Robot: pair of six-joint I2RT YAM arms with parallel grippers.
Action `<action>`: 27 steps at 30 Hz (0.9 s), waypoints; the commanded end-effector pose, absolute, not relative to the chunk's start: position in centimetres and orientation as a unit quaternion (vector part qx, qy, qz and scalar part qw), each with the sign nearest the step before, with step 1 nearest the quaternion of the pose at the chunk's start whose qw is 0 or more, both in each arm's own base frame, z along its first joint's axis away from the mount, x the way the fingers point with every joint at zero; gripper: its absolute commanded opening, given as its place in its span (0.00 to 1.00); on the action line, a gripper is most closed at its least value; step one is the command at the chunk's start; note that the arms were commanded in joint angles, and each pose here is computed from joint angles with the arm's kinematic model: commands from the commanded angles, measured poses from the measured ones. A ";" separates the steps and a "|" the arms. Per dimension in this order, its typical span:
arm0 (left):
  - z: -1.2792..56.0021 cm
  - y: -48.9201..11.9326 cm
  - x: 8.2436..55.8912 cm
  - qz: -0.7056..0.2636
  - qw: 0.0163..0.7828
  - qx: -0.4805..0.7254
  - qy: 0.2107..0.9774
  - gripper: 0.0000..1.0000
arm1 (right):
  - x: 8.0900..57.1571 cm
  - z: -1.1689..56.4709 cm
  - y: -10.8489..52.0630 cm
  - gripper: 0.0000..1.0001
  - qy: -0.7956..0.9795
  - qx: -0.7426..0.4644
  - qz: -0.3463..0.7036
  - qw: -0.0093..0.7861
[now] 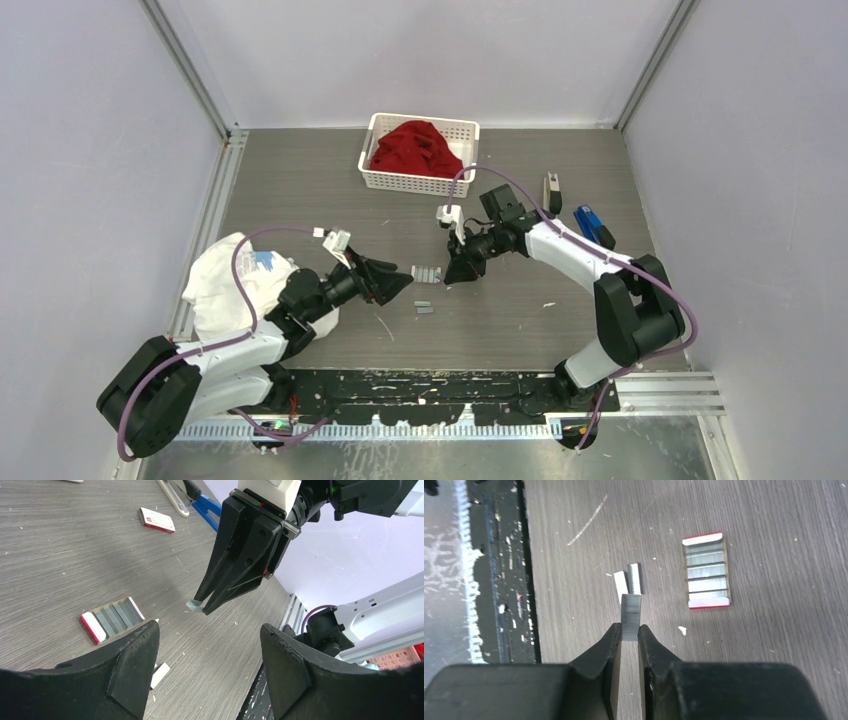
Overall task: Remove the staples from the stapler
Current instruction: Pick up the staple from the center of the board.
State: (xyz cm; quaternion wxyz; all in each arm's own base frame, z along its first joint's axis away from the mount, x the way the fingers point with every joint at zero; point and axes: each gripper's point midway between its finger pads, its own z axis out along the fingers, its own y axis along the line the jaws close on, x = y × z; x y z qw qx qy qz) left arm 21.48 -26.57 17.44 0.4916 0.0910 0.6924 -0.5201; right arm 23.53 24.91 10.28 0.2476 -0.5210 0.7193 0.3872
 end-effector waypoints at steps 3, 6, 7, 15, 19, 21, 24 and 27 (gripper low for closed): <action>20.6 -27.0 21.3 -0.557 0.517 0.092 0.643 0.73 | 22.7 15.0 26.6 0.07 0.671 -0.507 0.462 0.281; 21.2 -27.1 21.1 -0.569 0.518 0.091 0.633 0.73 | 22.3 15.6 26.8 0.07 0.664 -0.497 0.485 0.278; 21.4 -27.1 21.1 -0.571 0.518 0.090 0.630 0.73 | 22.2 15.9 26.9 0.07 0.660 -0.495 0.491 0.278; 22.7 -27.2 21.1 -0.585 0.526 0.077 0.613 0.71 | 21.1 17.6 27.4 0.07 0.636 -0.479 0.540 0.273; 23.3 -27.7 20.8 -0.593 0.529 0.075 0.602 0.69 | 20.5 18.8 27.5 0.07 0.620 -0.470 0.566 0.271; 23.7 -27.9 20.7 -0.599 0.530 0.074 0.595 0.68 | 20.3 19.3 27.5 0.07 0.615 -0.463 0.578 0.270; 24.2 -28.8 20.3 -0.611 0.529 0.078 0.584 0.65 | 19.8 20.2 27.5 0.07 0.602 -0.450 0.604 0.264; 24.7 -29.3 20.1 -0.617 0.530 0.079 0.576 0.64 | 19.6 20.6 27.5 0.07 0.596 -0.448 0.614 0.260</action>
